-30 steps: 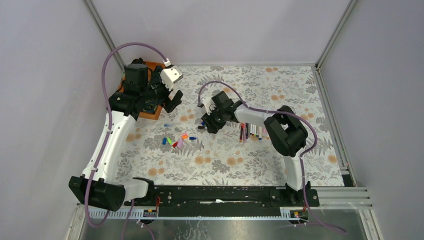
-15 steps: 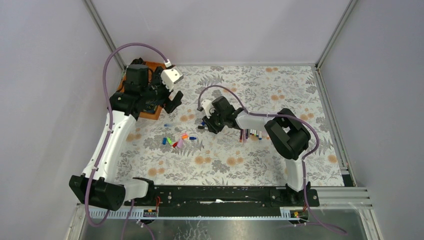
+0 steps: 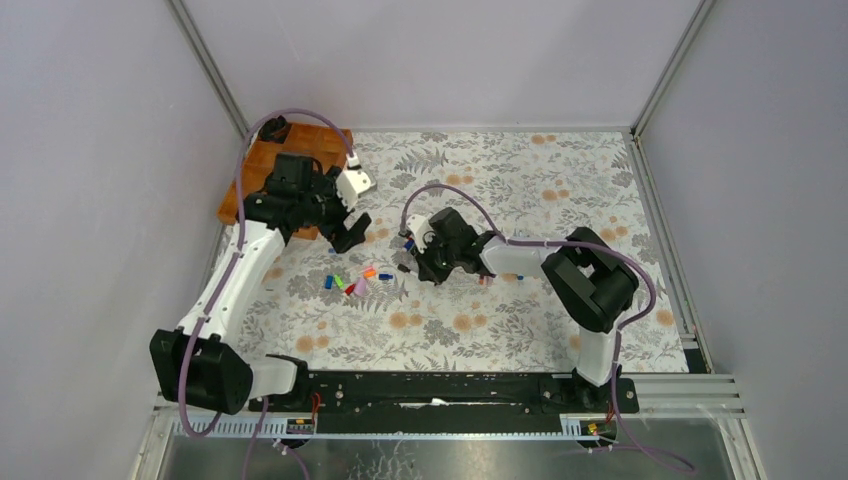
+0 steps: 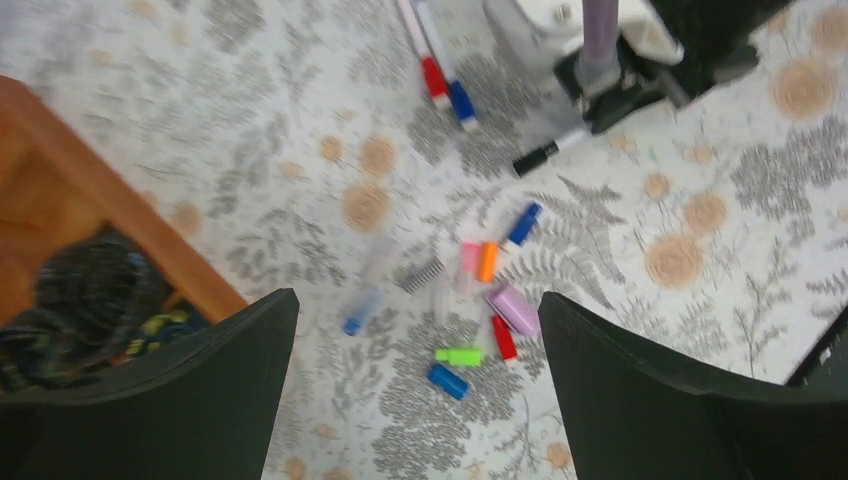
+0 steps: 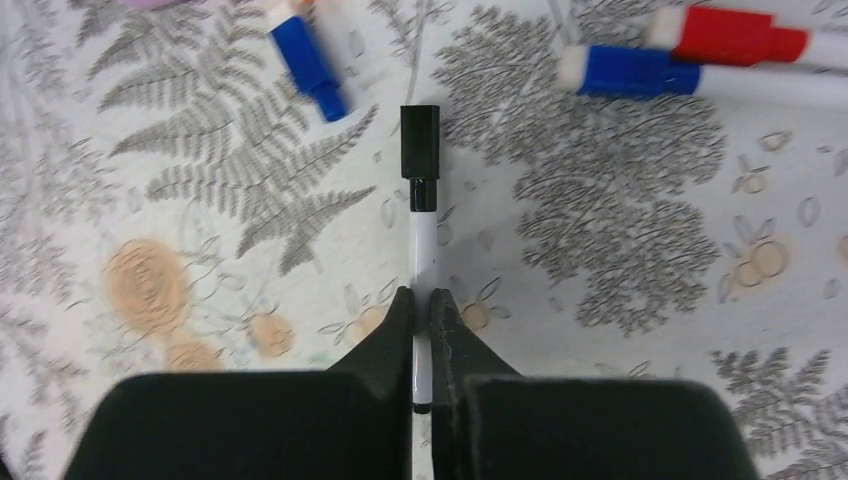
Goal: Open the pen caps
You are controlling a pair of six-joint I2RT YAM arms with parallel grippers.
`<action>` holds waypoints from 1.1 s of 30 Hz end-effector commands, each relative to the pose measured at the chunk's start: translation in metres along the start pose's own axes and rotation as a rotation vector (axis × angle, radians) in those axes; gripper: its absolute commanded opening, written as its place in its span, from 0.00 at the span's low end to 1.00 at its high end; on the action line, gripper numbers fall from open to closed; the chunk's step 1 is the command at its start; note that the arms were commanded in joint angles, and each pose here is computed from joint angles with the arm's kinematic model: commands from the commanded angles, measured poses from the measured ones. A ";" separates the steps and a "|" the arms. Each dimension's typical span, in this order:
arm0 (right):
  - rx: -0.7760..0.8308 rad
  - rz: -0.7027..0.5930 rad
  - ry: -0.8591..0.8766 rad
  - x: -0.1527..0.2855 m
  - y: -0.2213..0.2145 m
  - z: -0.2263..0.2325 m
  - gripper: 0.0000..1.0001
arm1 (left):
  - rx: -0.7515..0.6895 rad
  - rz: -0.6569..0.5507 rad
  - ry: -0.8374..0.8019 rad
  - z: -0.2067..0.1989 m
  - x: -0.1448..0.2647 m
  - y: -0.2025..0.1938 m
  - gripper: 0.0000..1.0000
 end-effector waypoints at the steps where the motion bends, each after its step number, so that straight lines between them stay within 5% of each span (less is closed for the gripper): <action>1: -0.039 -0.032 0.144 0.030 0.022 0.032 0.00 | -0.057 0.049 -0.157 -0.021 -0.016 -0.034 0.98; 19: -0.408 -0.130 0.693 0.090 0.084 0.082 0.00 | -0.358 0.052 -0.449 -0.099 -0.037 -0.047 0.93; 33: -0.473 -0.103 0.730 0.093 0.088 0.074 0.00 | -0.471 0.112 -0.412 -0.107 -0.037 -0.045 0.33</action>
Point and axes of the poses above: each gripper's point midway between its finger pads, its own x axis back along the fingers, its own z axis along the line the jaws close on, y = z × x, the point moved 5 cm from there along x, back along the fingers, and after that the axes turned 3 degrees about x, right-handed, at the moved point
